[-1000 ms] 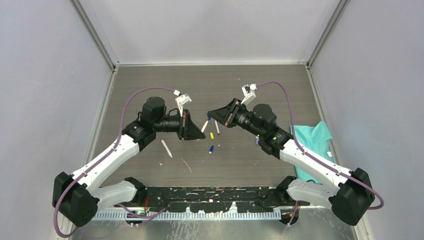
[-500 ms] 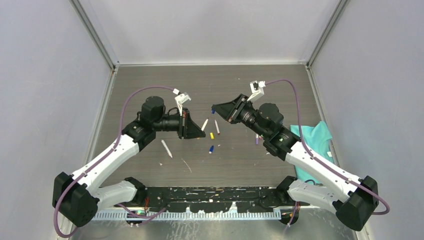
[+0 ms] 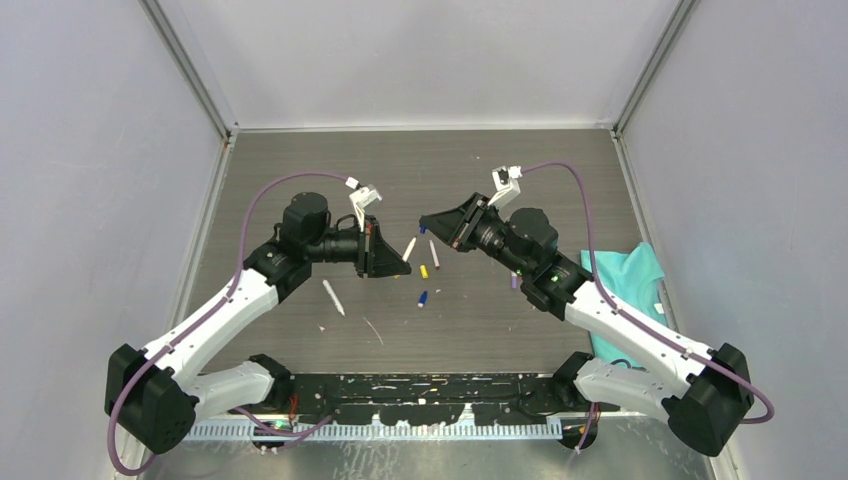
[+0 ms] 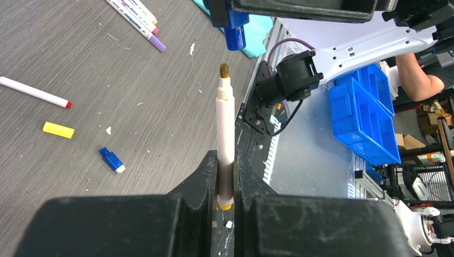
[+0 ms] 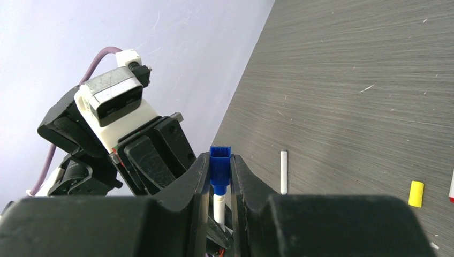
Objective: Insert the pens into the pen caps
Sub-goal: Insert the pen cap onto the pen.
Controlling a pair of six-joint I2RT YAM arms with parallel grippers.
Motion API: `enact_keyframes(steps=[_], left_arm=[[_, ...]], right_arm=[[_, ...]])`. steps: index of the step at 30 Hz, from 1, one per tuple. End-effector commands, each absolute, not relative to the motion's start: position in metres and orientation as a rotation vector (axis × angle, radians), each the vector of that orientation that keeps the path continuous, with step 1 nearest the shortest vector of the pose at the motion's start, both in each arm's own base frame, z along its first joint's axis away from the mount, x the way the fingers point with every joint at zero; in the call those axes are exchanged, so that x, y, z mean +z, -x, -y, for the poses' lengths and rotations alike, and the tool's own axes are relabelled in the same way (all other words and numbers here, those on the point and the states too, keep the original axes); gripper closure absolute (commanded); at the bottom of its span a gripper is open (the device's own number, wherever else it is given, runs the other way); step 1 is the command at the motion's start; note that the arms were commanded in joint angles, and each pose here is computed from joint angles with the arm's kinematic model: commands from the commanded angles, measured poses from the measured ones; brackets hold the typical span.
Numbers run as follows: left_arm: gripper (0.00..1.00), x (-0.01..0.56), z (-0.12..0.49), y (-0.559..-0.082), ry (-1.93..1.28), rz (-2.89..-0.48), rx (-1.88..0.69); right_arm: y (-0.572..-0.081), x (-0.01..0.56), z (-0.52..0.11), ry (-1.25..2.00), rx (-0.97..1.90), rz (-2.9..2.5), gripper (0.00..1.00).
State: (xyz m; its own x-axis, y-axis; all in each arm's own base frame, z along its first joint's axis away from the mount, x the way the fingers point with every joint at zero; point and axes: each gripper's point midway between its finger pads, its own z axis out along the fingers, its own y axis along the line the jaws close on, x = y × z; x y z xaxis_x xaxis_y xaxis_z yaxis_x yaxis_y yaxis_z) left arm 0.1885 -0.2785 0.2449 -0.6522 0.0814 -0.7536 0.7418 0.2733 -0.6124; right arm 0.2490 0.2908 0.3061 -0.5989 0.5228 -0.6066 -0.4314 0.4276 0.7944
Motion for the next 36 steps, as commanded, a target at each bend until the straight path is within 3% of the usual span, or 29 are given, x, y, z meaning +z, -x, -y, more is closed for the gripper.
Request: enact_keyframes(steps=[1, 36], left_arm=[[1.00, 0.271, 0.281, -0.191, -0.769, -1.835, -1.411], [1.00, 0.272, 0.279, -0.194, -0.751, -1.828, -1.385]], right_arm=[[-0.247, 0.322, -0.296, -0.062, 1.378, -1.708, 0.99], [-0.242, 0.314, -0.307, -0.057, 1.429, -1.728, 0.99]])
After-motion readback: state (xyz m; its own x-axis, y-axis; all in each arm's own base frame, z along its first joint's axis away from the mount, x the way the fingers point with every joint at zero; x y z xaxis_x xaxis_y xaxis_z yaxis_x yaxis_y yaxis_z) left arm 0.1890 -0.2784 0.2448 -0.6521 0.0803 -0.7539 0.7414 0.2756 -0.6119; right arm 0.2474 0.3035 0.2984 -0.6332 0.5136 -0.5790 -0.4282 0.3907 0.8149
